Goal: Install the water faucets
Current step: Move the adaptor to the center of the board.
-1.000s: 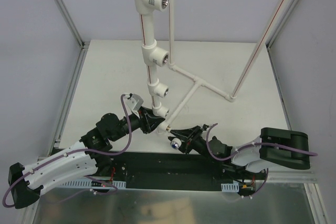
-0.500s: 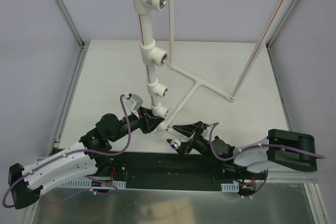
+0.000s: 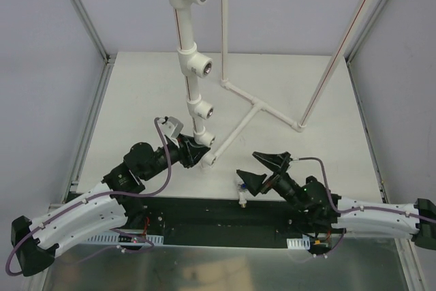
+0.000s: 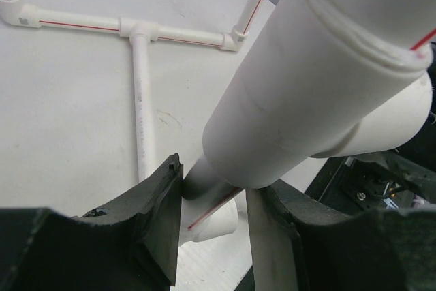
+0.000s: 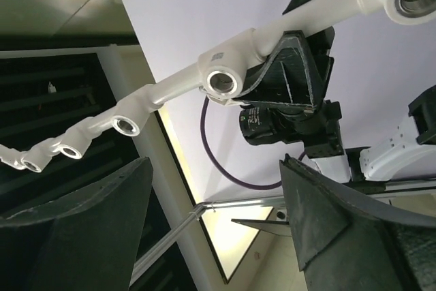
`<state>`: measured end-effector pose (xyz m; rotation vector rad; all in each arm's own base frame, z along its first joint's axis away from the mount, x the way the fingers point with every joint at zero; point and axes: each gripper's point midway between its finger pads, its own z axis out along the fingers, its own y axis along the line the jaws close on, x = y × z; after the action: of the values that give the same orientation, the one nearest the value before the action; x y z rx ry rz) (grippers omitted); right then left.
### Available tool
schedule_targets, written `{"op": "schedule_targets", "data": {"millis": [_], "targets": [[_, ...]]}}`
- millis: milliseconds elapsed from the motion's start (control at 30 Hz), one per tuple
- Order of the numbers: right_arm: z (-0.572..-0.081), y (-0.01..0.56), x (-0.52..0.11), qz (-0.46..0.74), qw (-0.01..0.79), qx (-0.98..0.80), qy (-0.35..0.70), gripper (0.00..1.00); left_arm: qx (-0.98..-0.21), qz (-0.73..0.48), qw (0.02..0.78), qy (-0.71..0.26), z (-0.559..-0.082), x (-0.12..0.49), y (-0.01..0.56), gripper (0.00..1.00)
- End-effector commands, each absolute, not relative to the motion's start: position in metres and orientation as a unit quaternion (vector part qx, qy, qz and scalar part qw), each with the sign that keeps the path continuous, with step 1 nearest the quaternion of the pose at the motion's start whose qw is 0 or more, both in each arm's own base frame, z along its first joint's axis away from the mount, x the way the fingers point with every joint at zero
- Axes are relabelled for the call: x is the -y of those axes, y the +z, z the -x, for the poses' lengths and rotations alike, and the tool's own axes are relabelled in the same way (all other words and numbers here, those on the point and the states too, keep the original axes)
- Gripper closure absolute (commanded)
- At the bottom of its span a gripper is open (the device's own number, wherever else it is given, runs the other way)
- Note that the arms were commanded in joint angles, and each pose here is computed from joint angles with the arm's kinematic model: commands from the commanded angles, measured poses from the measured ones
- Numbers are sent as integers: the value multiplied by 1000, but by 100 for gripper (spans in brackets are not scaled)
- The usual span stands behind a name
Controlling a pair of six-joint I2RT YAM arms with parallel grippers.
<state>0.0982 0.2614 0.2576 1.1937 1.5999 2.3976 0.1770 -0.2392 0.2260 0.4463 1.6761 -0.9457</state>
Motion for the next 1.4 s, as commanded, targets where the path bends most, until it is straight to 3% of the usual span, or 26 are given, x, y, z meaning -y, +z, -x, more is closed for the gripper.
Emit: {"op": "schedule_targets", "data": {"millis": [0, 133, 400, 633, 767, 800, 900, 967, 1100, 1367], "targets": [[-110, 138, -242, -455, 54, -597, 658, 18, -704, -157, 556, -414, -185, 242, 245, 100], [-113, 123, -232, -452, 97, -631, 622, 19, -710, -159, 544, -419, -183, 244, 238, 100], [-123, 95, -200, -359, 272, -759, 470, 19, -770, -133, 527, -335, -207, 231, 215, 100], [-137, 132, -178, -210, 404, -835, 308, 19, -799, -106, 507, -305, -250, 224, 205, 100], [-141, 160, -172, -127, 438, -859, 234, 19, -806, -100, 487, -321, -266, 227, 207, 100], [-142, 163, -170, -109, 442, -864, 215, 19, -807, -107, 481, -325, -265, 229, 209, 91], [-139, 158, -167, -63, 425, -889, 160, 19, -805, -119, 464, -351, -255, 237, 213, 50], [-138, 150, -165, -51, 406, -902, 138, 19, -806, -120, 455, -359, -247, 236, 213, 14], [-138, 128, -171, -43, 362, -922, 128, 19, -795, -116, 466, -372, -227, 224, 222, 4], [-152, 101, -208, 23, 301, -945, 124, 21, -788, -110, 453, -403, -191, 210, 226, 5]]}}
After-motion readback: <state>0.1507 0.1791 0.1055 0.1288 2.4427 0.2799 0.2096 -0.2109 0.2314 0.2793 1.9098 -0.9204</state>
